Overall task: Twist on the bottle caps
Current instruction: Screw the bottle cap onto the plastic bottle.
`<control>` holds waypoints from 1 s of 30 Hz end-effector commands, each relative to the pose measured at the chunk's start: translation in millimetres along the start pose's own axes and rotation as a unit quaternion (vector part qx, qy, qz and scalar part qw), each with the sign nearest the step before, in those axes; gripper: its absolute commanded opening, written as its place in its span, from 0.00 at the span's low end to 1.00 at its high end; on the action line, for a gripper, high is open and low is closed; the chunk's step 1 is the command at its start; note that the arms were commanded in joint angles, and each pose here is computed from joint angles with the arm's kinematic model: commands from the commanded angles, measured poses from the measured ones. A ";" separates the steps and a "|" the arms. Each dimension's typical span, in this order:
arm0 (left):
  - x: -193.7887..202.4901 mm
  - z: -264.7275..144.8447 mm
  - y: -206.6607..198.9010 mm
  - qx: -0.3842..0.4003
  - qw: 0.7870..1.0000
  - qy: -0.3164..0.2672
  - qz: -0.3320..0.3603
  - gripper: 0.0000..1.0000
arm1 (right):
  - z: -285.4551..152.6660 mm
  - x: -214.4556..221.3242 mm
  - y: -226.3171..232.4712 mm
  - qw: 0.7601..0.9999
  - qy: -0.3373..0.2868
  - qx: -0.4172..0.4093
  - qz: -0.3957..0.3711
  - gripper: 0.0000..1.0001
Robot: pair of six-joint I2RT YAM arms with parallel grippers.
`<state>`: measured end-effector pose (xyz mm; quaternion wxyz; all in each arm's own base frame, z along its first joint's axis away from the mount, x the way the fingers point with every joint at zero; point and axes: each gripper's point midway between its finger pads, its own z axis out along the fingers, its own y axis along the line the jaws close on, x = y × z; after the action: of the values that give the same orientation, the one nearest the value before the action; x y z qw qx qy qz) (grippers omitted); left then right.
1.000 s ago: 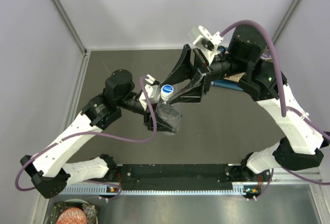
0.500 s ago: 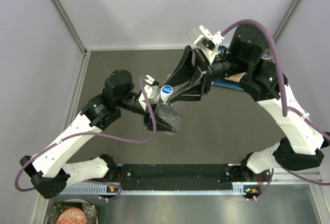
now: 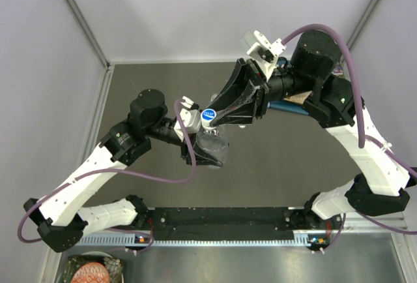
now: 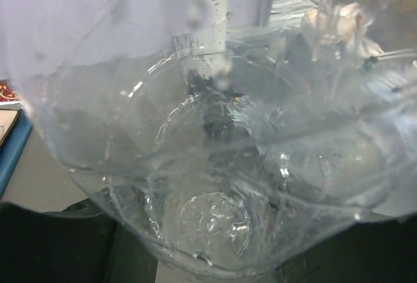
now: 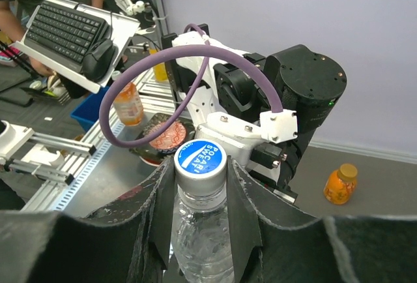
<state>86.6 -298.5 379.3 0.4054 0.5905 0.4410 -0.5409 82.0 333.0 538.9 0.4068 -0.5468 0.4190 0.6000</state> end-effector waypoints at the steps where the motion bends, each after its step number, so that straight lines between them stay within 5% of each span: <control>1: -11.9 -4.7 0.7 -0.017 1.000 -0.008 0.022 0.03 | -5.9 -10.7 7.4 1.000 -0.014 -0.001 -0.016 0.27; 20: -57.4 -30.9 54.8 -0.184 0.981 -0.048 0.029 0.00 | -9.9 58.4 -50.5 0.988 0.036 0.136 0.060 0.09; 26: -65.2 -41.7 74.3 -0.240 0.969 -0.053 0.026 0.00 | -6.8 93.8 -82.6 0.969 0.044 0.199 0.139 0.00; 30: -64.2 -59.1 97.9 -0.317 0.947 -0.040 0.032 0.00 | -15.9 114.6 -110.1 0.936 0.041 0.304 0.172 0.00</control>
<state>158.3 -284.8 369.9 0.4658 0.4817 0.5966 -0.4417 156.7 340.4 517.3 0.5259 -0.4105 0.5208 0.5327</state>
